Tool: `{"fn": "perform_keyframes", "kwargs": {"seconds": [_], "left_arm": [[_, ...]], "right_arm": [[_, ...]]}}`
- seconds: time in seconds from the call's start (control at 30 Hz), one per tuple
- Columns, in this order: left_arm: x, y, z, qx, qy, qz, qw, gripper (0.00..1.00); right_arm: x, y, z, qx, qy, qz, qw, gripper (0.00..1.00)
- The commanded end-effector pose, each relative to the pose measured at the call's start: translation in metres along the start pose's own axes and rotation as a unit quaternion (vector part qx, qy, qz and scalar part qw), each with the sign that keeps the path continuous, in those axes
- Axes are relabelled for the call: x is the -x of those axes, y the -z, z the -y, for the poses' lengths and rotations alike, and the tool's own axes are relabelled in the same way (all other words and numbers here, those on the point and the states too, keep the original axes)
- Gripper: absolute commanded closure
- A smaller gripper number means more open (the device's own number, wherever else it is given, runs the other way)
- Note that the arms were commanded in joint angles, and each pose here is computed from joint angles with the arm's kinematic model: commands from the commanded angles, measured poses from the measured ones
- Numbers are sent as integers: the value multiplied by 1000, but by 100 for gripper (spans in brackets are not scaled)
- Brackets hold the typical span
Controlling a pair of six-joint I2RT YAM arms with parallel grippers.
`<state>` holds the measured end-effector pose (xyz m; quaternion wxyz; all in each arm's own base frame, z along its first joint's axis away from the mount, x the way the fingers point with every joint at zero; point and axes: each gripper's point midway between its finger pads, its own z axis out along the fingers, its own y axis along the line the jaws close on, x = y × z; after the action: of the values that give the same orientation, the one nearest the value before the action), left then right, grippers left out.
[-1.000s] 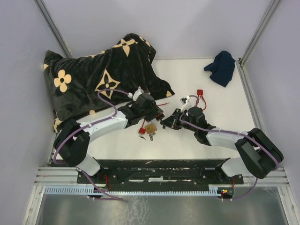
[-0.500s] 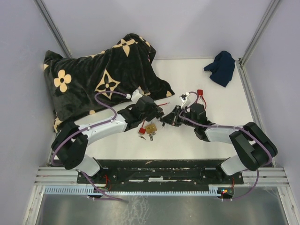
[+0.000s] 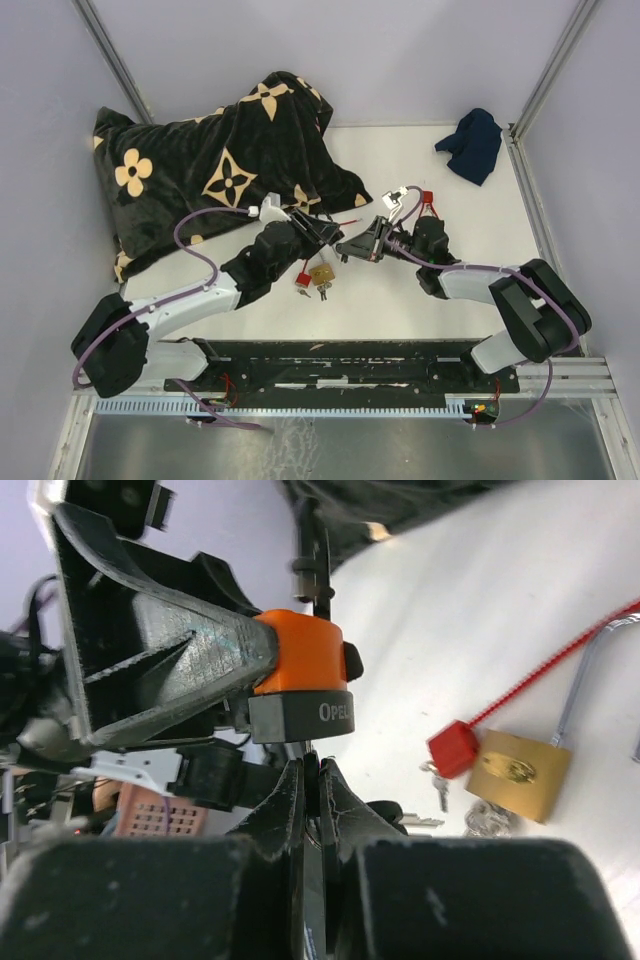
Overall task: Unlock with the key
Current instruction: Unlock the lock, then place the lock at the center of the board.
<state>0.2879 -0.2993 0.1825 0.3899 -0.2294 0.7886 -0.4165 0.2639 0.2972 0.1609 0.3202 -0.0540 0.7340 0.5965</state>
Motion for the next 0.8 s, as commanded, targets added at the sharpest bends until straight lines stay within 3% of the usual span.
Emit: {"fn": "perform_keyframes", "kwargs": {"seconds": [0.0, 0.2, 0.37, 0.5, 0.63, 0.77], "left_arm": [[-32, 58, 83, -234, -5, -105, 967, 97], [-22, 78, 106, -320, -38, -91, 942, 97], [7, 58, 80, -261, -64, -53, 962, 97], [25, 42, 51, -196, -110, -36, 974, 97], [29, 40, 45, -174, -169, -39, 969, 97], [20, 44, 43, -185, -243, -70, 950, 97]], "right_arm": [[87, -6, -48, 80, 22, 137, 987, 98], [86, -6, -71, 123, 13, 113, 986, 96], [71, -1, -62, 89, 34, 83, 992, 77], [55, 10, -52, 43, 71, 54, 995, 56], [46, 28, -51, -5, 130, 29, 991, 42], [51, 45, -54, -53, 176, 28, 983, 36]]}}
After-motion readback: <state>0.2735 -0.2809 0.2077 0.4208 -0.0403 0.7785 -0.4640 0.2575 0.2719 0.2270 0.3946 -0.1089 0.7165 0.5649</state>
